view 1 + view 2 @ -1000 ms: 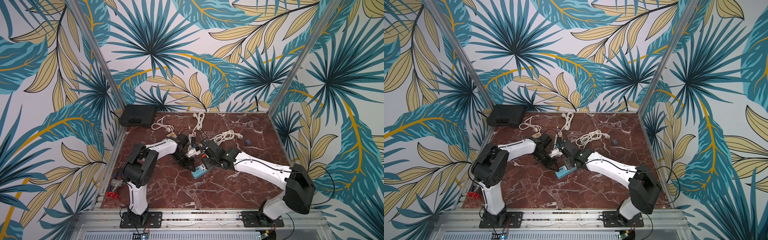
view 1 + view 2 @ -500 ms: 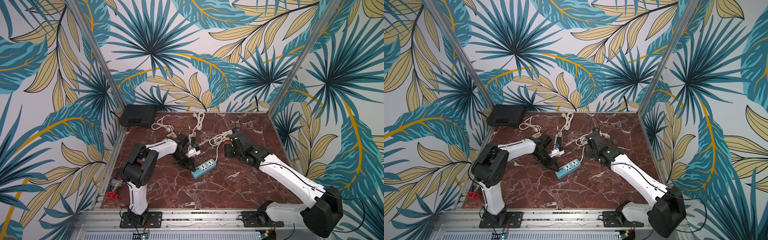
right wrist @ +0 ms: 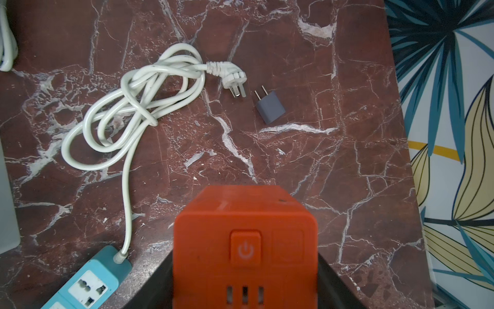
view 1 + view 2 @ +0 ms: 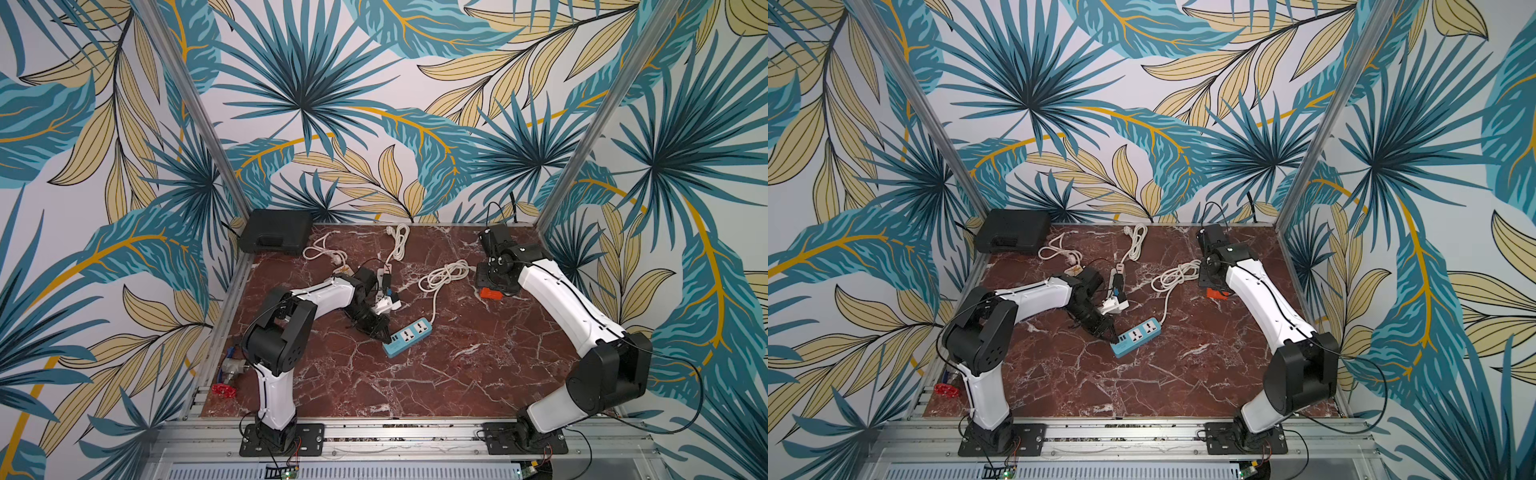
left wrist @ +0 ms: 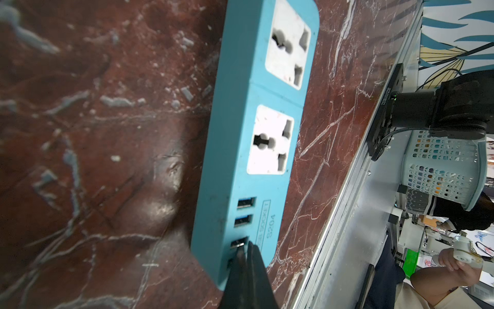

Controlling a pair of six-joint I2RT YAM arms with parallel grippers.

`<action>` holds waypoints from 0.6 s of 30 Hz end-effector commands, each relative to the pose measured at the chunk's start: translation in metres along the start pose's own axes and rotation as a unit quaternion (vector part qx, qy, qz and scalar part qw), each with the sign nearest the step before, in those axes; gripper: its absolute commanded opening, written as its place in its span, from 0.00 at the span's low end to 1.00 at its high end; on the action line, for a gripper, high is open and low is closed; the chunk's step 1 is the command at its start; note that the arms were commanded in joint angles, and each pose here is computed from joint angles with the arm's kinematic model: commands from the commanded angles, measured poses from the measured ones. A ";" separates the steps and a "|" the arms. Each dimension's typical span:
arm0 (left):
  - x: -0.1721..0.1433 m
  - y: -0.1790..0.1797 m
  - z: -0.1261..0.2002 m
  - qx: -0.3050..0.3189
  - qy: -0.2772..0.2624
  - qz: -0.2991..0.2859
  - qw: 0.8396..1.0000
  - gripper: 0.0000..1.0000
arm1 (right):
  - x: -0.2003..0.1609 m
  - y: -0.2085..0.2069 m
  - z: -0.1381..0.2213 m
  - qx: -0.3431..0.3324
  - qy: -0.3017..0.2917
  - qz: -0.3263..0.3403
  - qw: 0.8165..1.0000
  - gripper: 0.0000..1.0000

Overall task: Pull the plug off the socket
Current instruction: Place the plug at the center of the board.

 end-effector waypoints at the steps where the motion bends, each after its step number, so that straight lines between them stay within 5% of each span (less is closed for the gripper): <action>1: -0.006 0.037 -0.013 0.082 0.019 0.004 0.996 0.00 | 0.013 0.005 0.008 0.016 -0.017 -0.003 1.000 0.00; 10: -0.006 0.038 -0.013 0.082 0.019 0.005 0.996 0.00 | 0.044 0.006 -0.030 -0.085 0.014 0.014 0.996 0.00; 18: -0.007 0.038 -0.013 0.082 0.018 0.005 0.996 0.00 | 0.028 0.009 -0.066 -0.118 0.080 0.053 0.988 0.00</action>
Point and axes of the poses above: each gripper's point midway between its finger pads, its own z axis back along the fingers, its own y axis along the line the jaws close on, x = y × z, the point moved 4 cm from there along z, back along the fingers, and after that the axes turned 5 degrees about z, right-handed, at the moved point
